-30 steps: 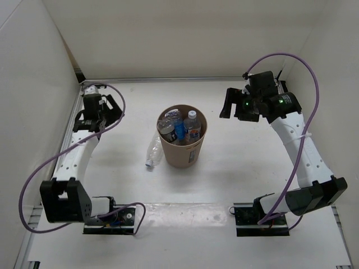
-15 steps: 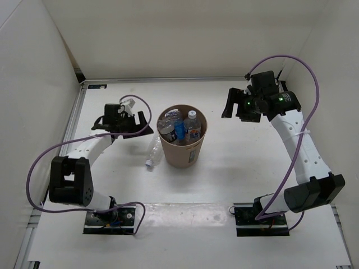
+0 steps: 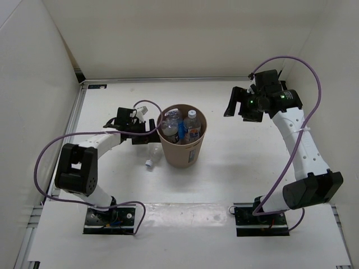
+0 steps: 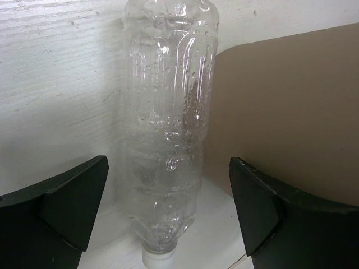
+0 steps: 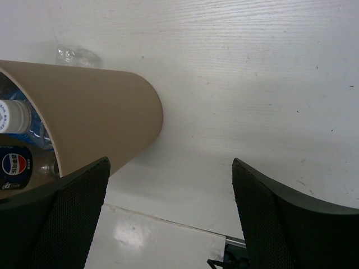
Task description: Put the plastic bottles in the bin
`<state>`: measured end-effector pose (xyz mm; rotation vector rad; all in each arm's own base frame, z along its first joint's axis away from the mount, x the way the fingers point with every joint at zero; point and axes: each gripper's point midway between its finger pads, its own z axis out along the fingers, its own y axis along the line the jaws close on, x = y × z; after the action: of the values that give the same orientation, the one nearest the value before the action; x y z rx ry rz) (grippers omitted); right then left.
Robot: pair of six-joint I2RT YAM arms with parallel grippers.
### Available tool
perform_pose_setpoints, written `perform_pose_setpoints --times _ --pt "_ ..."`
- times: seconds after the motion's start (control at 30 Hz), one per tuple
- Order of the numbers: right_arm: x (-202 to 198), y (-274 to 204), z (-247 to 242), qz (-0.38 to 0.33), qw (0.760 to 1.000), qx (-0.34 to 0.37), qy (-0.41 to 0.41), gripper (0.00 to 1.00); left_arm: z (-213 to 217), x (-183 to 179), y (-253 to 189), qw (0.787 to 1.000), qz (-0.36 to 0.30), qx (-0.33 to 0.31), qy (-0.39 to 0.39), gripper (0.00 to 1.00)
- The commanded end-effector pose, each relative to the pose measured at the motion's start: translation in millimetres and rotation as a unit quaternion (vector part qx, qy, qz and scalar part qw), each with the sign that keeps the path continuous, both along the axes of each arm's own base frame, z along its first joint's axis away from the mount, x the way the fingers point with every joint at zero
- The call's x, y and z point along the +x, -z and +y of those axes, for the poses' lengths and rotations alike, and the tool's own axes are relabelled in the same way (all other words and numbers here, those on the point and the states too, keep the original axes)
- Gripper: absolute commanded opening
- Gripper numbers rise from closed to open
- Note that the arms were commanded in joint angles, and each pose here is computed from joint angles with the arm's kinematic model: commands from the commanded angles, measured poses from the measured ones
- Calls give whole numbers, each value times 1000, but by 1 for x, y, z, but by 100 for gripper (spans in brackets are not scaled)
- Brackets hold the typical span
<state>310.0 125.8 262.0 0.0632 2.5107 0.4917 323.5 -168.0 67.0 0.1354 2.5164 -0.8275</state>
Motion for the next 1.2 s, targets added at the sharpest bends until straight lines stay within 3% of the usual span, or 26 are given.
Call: perform_pose_setpoints --times 0.0,0.4,0.63,0.77,0.97,1.17 --pt "7 -13 0 -22 1000 12 1 90 -5 -1 0 1000 -3 -10 3 99" --pt "10 -6 -10 -10 1000 15 18 90 -19 13 13 1000 21 -10 -4 99" --pt "7 0 -14 -2 1000 13 23 90 -15 10 24 999 37 -1 -20 80" --pt "7 2 -11 2 1000 17 22 90 -13 13 16 1000 17 5 -20 58" --pt "13 3 0 5 1000 24 10 90 -3 31 -11 999 -32 9 -41 56" --pt "15 1 8 4 999 33 3 90 62 75 -58 983 -101 30 -147 56"
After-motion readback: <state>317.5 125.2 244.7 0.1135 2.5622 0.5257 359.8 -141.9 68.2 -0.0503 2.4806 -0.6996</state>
